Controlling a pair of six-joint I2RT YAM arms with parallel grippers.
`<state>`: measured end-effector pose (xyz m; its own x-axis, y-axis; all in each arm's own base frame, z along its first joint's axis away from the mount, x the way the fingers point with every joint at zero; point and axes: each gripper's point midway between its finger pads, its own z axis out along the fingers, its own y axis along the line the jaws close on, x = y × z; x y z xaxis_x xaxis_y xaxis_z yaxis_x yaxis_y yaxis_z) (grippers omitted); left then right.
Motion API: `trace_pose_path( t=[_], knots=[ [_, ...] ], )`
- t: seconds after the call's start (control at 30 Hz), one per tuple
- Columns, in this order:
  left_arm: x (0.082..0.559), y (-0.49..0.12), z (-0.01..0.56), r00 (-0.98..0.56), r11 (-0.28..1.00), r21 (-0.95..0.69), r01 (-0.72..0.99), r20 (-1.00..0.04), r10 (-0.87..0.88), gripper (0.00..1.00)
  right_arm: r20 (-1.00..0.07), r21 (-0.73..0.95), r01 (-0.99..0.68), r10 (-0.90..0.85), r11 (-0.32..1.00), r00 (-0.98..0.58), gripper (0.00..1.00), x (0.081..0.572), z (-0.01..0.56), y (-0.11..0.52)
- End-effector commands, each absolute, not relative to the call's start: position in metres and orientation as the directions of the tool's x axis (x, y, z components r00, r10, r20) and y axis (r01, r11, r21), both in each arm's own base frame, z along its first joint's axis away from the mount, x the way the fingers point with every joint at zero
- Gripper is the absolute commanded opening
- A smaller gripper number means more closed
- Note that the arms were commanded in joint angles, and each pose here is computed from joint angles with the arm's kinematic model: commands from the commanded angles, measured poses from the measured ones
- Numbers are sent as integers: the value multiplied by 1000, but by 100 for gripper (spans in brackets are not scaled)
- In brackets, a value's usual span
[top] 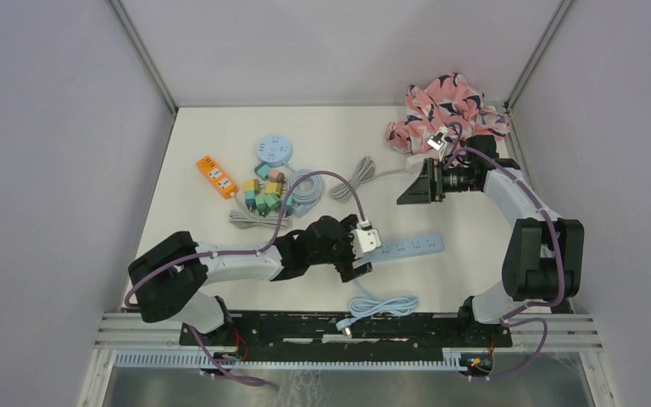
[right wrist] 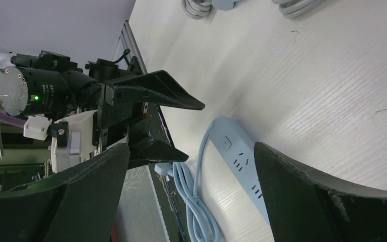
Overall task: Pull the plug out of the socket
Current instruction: Pick up the socket from the center of the board.
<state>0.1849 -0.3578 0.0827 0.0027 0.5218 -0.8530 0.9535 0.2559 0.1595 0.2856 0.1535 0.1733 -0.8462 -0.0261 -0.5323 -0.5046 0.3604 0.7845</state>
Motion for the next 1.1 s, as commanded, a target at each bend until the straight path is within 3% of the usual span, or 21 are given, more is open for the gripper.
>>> trace_pose_path(
  t=[0.0, 0.1, 0.53, 0.8, 0.87, 0.93, 1.0, 1.07],
  knots=[
    [203, -383, 103, 192, 171, 315, 934, -842, 504, 99, -606, 747, -578, -21, 327, -795, 100, 291, 198, 153],
    [209, -392, 93, 176, 170, 304, 938, -835, 522, 100, -608, 746, -580, -20, 327, -793, 100, 291, 199, 153],
    [224, -409, 49, 56, 141, 165, 976, -817, 573, 70, -609, 748, -582, -19, 319, -793, 100, 290, 201, 153],
    [227, -404, 37, 26, 167, 154, 974, -804, 594, 60, -606, 751, -580, -21, 317, -796, 100, 290, 200, 152],
    [227, -403, 37, 20, 175, 153, 973, -807, 591, 35, -606, 750, -580, -21, 318, -795, 100, 290, 200, 152],
    [228, -401, 39, 19, 185, 156, 970, -810, 586, 20, -606, 750, -581, -22, 317, -795, 100, 290, 200, 152],
    [230, -400, 44, 17, 206, 166, 964, -816, 578, 7, -607, 749, -582, -22, 317, -794, 100, 290, 200, 152],
    [235, -396, 51, 16, 243, 184, 952, -825, 564, 3, -605, 751, -579, -21, 317, -796, 100, 290, 200, 152]
  ],
)
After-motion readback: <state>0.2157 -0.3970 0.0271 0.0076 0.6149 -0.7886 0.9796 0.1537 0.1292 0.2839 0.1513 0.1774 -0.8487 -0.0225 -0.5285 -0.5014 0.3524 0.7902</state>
